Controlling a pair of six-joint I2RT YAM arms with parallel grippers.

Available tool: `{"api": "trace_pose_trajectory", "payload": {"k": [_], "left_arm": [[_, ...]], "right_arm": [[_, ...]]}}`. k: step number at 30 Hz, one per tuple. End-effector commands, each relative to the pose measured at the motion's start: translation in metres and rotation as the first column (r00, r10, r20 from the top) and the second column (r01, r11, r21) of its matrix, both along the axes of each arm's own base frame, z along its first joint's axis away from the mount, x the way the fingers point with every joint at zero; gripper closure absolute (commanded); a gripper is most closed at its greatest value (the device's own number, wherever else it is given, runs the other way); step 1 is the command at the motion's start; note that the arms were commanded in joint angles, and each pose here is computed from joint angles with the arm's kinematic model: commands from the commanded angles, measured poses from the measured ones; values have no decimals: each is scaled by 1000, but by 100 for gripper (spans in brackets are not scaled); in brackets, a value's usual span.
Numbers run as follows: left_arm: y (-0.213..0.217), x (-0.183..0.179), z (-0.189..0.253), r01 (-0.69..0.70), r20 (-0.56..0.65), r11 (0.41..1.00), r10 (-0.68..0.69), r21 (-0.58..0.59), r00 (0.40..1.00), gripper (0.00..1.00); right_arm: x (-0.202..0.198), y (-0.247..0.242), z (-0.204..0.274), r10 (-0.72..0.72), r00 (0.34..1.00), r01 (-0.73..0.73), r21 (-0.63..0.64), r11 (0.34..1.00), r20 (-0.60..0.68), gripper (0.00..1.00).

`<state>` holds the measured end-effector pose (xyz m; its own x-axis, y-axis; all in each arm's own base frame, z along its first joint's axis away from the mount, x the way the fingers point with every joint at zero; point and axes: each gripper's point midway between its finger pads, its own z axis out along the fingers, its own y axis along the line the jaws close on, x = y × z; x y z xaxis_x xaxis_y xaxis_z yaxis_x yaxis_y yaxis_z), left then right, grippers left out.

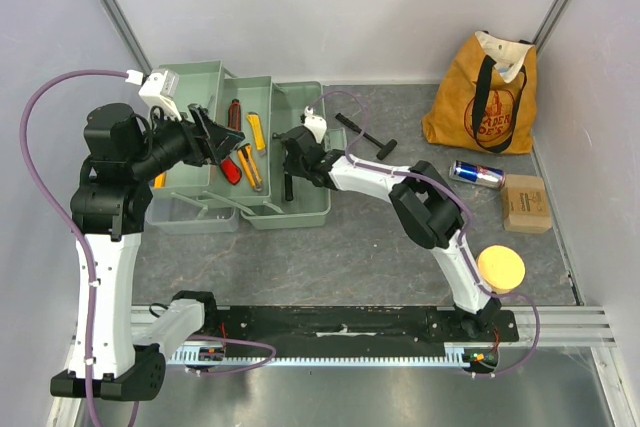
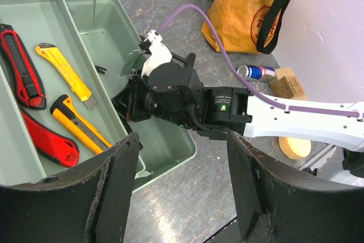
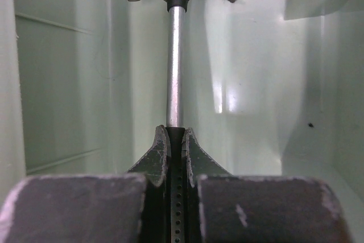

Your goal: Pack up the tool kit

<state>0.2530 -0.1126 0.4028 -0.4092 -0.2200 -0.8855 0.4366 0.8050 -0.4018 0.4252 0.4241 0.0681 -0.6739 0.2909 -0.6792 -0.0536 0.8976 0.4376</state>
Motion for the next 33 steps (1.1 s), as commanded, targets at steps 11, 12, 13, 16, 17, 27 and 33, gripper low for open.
{"api": "trace_pose_trajectory", "payload": {"k": [11,12,13,16,17,27,33], "left_arm": [[1,-6,9,-2,34,1000,2,-1,999,31],[1,-6,9,-2,34,1000,2,-1,999,31],[1,-7,11,-4,37,1000,4,-1,999,31],[2,-6,12,-7,40,1000,7,0,999,31],[2,-6,11,-8,39,1000,8,0,999,30],[4,-8,14,-19,45,1000,19,3,999,30],[6,-12,16,-31,53,1000,30,5,998,28]], "right_arm": [[4,17,13,19,998,-19,-13,1000,52,65],[3,15,17,19,998,-18,-16,1000,59,60],[3,13,25,18,997,-17,-13,1000,70,55],[2,7,44,15,995,-14,-15,1000,100,51],[1,5,52,11,994,-10,-13,1000,112,51],[-10,-34,143,-14,966,21,-26,999,258,53],[-6,-110,178,-116,919,192,-170,967,377,35]]}}
